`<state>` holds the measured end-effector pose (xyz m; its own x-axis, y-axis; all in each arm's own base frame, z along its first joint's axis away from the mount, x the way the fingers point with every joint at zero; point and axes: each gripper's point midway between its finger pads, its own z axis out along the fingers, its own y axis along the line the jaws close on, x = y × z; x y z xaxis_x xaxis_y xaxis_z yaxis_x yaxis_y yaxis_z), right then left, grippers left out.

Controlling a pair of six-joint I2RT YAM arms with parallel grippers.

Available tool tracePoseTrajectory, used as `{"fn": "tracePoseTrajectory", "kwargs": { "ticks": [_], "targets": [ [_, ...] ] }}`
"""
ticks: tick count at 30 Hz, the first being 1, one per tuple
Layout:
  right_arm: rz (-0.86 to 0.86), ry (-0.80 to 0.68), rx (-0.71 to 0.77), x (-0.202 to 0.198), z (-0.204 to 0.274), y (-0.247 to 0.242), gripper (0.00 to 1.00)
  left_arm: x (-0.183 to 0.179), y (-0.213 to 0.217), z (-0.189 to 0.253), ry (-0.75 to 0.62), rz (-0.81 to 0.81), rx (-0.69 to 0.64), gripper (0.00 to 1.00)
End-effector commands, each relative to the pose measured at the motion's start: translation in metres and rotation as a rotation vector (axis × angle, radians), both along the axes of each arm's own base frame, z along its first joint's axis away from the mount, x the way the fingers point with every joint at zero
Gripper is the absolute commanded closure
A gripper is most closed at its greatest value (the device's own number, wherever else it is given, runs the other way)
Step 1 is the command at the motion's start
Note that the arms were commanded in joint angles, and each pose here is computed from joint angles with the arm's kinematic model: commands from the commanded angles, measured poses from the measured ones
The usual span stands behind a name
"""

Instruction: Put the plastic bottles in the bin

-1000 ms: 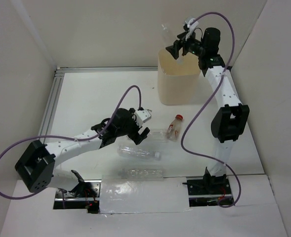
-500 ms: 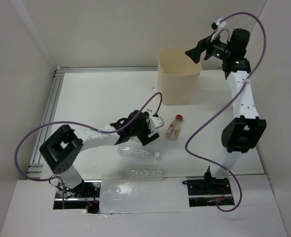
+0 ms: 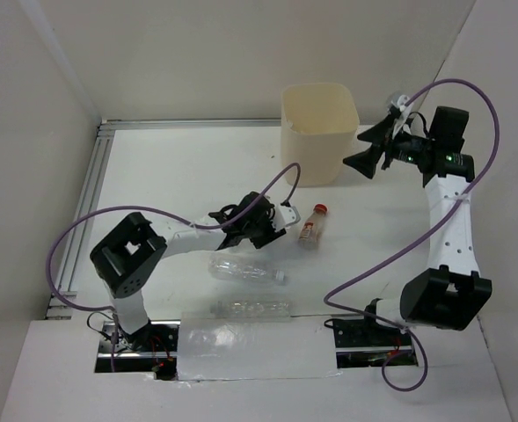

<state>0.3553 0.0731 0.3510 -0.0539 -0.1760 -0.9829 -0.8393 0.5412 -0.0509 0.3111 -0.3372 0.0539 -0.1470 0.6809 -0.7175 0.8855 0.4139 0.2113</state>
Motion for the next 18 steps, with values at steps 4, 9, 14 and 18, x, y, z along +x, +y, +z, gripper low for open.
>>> {"fn": "tracePoseTrajectory", "kwargs": {
  "ticks": [4, 9, 14, 18],
  "targets": [
    [-0.054, -0.058, -0.111, -0.03, -0.028, -0.01, 0.61, 0.015, 0.002, 0.143, -0.175, 0.069, -0.274, 0.74],
    [-0.428, 0.003, -0.131, -0.017, -0.057, -0.051, 1.0, 0.01, 0.003, 0.279, -0.259, 0.028, -0.599, 0.77],
    [-0.547, 0.32, -0.114, -0.022, -0.119, -0.065, 1.0, 0.039, -0.008, 0.36, -0.328, 0.019, -0.86, 0.76],
    [-0.452, 0.458, -0.121, -0.035, -0.153, -0.054, 1.0, 0.088, -0.021, 0.404, -0.361, 0.051, -1.092, 0.74]
  ]
}}
